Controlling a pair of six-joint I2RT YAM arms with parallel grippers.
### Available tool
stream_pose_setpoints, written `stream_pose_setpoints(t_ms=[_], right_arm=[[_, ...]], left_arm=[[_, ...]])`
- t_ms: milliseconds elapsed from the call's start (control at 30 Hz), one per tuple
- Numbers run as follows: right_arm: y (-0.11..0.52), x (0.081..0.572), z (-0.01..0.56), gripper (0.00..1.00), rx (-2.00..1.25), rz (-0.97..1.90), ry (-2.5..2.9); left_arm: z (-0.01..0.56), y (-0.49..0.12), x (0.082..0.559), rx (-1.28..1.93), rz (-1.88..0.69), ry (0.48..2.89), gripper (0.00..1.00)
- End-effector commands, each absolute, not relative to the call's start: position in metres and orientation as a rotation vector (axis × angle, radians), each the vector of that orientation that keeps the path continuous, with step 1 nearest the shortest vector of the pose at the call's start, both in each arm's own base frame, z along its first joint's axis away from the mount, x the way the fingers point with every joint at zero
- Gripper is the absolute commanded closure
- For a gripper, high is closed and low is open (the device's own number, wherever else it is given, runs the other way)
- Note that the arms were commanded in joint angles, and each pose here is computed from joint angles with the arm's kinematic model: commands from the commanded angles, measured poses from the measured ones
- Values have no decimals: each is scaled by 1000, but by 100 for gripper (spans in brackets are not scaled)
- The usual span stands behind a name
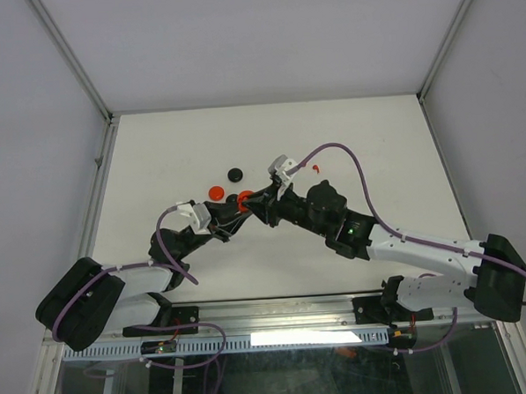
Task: Insert the wireless bluetooth earbuds into the charging case
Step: Place the earbud in the charging case.
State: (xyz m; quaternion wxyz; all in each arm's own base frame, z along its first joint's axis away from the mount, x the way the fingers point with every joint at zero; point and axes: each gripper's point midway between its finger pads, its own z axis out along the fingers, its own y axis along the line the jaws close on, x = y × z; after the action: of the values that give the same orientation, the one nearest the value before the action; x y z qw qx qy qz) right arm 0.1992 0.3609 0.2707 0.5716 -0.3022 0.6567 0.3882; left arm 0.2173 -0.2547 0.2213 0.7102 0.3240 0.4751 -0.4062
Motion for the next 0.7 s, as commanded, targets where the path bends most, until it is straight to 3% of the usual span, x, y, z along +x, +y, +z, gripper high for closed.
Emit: stream_pose_setpoints(t_ms=[0,433,667], right_arm=[[367,200,289,81,-679,941,1490],[369,202,274,80,-704,911,1557],[364,204,278,62,-660,902,1561]], left_arm=[[249,-258,212,705,-924,952,100],[255,-253,217,637,-932,963,100],[255,-254,217,628,-947,970,100]])
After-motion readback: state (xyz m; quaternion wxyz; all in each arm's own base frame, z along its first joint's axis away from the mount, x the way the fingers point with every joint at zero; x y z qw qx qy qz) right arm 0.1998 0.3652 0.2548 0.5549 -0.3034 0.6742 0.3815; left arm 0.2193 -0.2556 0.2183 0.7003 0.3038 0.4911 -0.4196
